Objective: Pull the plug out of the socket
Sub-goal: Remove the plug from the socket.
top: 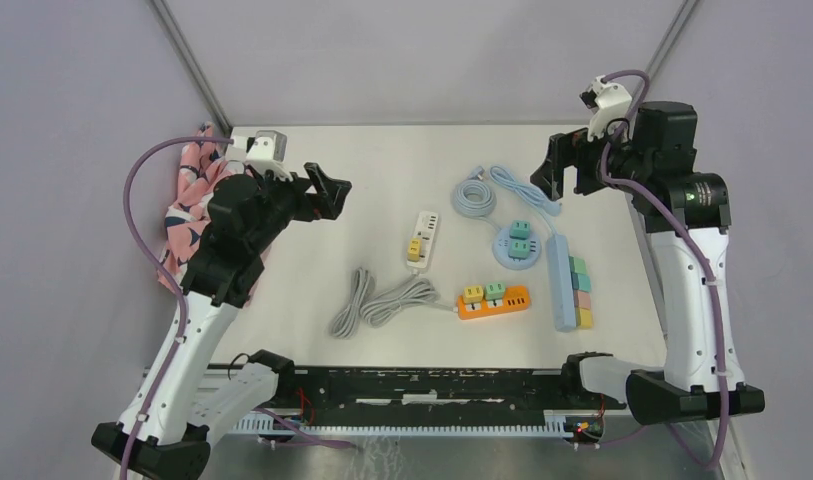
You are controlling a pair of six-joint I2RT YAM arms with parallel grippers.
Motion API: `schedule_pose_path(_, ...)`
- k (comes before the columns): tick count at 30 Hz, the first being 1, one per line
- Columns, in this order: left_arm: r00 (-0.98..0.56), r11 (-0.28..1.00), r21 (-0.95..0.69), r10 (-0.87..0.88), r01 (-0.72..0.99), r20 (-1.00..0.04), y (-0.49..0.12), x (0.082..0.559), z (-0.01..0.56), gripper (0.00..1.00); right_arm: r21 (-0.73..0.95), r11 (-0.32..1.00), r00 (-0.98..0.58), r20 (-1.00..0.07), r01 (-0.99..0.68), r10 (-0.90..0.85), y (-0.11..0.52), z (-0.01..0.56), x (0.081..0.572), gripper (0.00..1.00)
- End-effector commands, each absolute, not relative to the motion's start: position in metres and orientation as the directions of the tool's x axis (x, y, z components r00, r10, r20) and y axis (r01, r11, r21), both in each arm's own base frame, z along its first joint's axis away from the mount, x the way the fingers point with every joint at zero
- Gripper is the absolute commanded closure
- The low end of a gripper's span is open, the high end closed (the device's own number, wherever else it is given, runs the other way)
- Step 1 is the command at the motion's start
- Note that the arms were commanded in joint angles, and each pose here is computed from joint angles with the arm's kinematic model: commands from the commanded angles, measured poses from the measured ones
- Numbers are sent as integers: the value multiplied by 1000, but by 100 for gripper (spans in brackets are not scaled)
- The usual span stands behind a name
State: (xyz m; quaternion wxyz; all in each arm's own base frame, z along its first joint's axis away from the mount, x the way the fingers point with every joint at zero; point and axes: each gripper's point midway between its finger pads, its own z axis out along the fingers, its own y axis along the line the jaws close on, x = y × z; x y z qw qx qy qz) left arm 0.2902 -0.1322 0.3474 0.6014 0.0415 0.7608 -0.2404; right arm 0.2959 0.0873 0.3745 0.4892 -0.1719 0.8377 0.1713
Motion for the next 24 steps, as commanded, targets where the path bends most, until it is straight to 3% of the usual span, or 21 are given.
schedule_pose_path(1, -244, 882, -328, -254, 339, -936, -127, 286, 358, 1, 116, 922, -455, -888, -368, -69, 71, 377, 299, 0)
schedule_pose_path(4, -249, 865, -352, -275, 358, -929, -131, 281, 361, 1, 110, 926, -458, -886, -361, -74, 66, 371, 300, 0)
schedule_pose_path(12, -317, 751, -490, -380, 444, -869, -155, 264, 343, 1, 57, 787, -416, -871, -615, -262, 88, 343, 271, 0)
schedule_pose_path(19, -461, 571, -668, -484, 478, -744, -185, 255, 293, 1, 206, 614, -445, -855, -762, -266, 120, 315, 256, 0)
schedule_pose_path(24, -551, 582, -678, -417, 449, -723, -206, 244, 241, 1, 290, 551, -472, -854, -783, -221, 133, 289, 262, 0)
